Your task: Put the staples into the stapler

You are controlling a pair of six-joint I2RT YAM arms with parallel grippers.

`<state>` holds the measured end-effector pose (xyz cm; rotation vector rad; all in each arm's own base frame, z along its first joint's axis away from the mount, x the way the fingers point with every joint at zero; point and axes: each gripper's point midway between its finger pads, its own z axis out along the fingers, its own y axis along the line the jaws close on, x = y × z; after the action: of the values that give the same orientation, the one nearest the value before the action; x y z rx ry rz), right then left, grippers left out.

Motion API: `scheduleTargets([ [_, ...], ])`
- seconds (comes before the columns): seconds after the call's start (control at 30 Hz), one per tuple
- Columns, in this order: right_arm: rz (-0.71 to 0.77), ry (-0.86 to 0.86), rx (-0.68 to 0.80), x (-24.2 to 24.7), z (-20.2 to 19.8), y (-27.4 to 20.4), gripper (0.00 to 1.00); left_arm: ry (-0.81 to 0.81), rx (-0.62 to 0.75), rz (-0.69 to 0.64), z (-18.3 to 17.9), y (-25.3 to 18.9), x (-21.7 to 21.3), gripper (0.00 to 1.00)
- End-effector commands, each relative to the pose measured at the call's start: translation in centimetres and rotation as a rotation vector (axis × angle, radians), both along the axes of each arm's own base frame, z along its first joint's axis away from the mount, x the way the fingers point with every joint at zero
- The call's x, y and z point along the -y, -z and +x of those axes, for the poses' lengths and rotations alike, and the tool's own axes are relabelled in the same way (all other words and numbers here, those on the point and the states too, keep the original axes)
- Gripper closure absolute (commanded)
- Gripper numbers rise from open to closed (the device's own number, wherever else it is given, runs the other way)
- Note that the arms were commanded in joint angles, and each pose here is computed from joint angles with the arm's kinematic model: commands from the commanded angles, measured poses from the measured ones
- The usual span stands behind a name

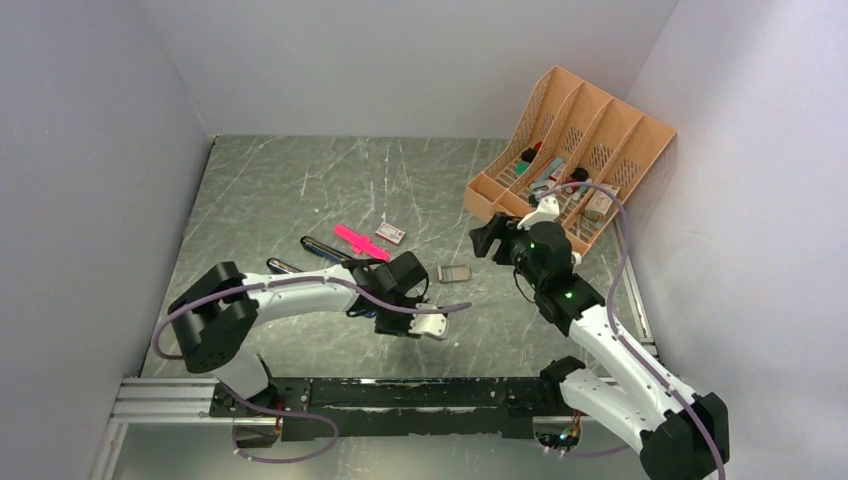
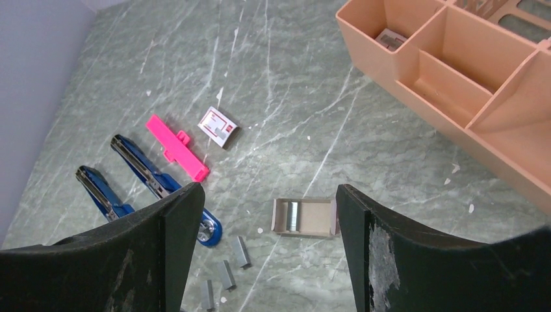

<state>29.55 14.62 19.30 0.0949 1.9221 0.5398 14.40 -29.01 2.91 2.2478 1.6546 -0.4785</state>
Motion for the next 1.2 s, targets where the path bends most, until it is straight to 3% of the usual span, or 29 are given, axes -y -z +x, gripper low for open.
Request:
scheduleTargets([
  [0.0,0.003,0.019,0.061,0.8,-0.1,-1.4,0.21,-0.091,0.085,-0.179,1.8,-4.7,2.2,0.64],
  [0.17,0.015,-0.026,0.139,0.5,-0.7,-2.9,0.21,-0.365,0.207,-0.459,5.6,-10.9,3.5,0.61],
  [0.27,0.017,-0.081,0.185,-0.1,-1.4,-3.3,0.20,-0.670,0.217,-0.614,8.7,-15.0,2.5,0.48],
  [0.43,0.016,-0.126,0.293,-0.4,-1.8,-4.2,0.18,-1.077,0.104,-0.728,12.8,-19.3,-1.6,0.44],
  [0.63,-0.030,-0.278,0.371,-2.6,-2.2,-3.0,0.13,-1.323,0.087,-0.940,14.7,-23.2,-7.8,0.37],
  [0.9,-0.100,-0.651,0.338,-10.1,-6.6,1.1,0.13,-1.587,0.081,-0.946,15.8,-23.2,-15.6,0.31],
  [1.03,-0.164,-0.847,0.426,-13.9,-10.7,2.9,0.16,-1.679,0.143,-0.926,16.4,-23.0,-19.3,0.28],
  [1.17,-0.189,-1.026,0.420,-16.3,-14.0,5.3,0.19,-1.710,0.234,-0.885,16.1,-22.4,-21.2,0.27],
])
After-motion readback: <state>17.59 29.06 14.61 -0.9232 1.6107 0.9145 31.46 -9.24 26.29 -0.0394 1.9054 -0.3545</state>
